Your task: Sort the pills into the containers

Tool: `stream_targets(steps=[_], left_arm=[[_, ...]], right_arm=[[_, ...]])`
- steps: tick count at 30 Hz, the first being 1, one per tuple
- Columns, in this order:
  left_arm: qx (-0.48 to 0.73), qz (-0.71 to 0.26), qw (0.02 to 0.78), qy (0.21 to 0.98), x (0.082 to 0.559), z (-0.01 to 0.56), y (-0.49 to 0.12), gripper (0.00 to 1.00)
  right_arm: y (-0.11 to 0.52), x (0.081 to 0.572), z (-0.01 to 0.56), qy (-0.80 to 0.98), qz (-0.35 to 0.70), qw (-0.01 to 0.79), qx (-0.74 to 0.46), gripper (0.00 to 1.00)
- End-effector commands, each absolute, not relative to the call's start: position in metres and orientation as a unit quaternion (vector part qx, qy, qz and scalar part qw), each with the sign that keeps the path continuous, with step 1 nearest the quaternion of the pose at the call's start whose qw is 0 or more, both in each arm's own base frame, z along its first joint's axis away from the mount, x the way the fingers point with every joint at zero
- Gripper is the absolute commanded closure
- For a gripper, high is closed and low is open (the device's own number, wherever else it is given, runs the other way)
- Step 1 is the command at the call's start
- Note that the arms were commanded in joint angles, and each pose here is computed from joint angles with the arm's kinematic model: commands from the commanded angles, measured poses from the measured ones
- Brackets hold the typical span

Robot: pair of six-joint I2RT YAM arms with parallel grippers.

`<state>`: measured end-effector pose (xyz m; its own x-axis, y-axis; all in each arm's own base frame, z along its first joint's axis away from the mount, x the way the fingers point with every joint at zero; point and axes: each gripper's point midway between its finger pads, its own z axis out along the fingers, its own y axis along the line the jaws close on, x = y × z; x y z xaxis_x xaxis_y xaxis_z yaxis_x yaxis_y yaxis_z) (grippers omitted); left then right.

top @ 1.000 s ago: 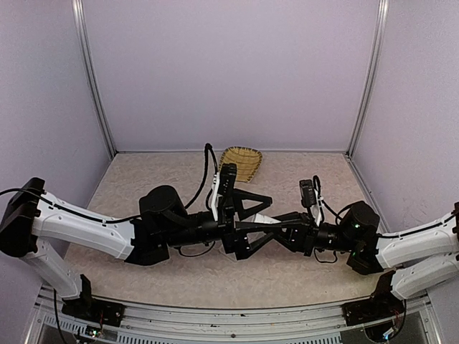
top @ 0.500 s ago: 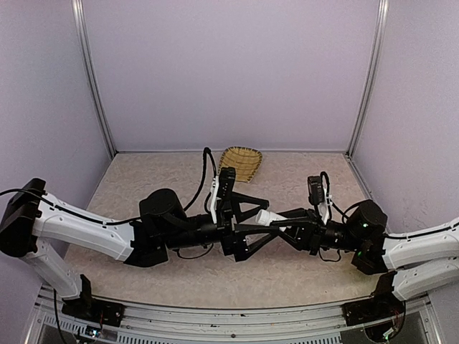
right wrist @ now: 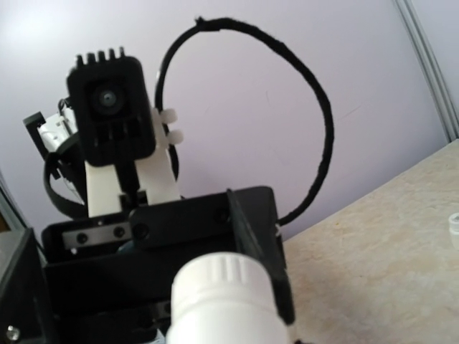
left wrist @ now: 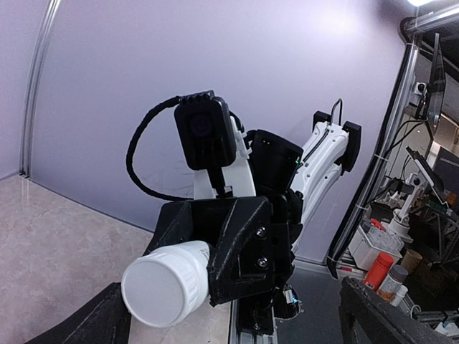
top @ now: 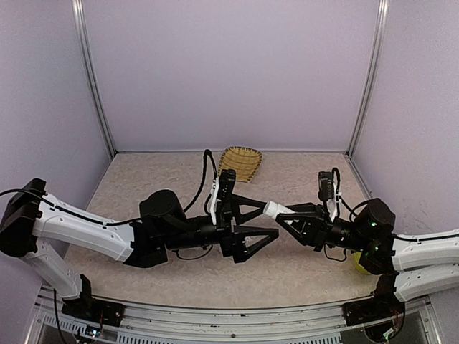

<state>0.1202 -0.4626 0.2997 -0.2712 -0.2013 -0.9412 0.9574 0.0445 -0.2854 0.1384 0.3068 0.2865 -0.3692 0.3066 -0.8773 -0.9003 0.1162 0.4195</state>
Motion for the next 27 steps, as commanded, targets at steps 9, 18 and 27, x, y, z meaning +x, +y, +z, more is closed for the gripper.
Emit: stream_targets(steps=[9, 18, 27], left_arm=[[0.369, -0.62, 0.475, 0.503, 0.108, 0.313, -0.467, 0.01], [0.37, -0.623, 0.486, 0.488, 0.11, 0.326, -0.467, 0.01], [0.371, -0.62, 0.494, 0.484, 0.113, 0.329, -0.463, 0.01]], right_arm=[[0.315, 0.14, 0.287, 0.563, 0.603, 0.494, -0.274, 0.81], [0.326, 0.139, 0.273, 0.574, 0.611, 0.468, -0.279, 0.82], [0.334, 0.138, 0.266, 0.577, 0.611, 0.46, -0.285, 0.82]])
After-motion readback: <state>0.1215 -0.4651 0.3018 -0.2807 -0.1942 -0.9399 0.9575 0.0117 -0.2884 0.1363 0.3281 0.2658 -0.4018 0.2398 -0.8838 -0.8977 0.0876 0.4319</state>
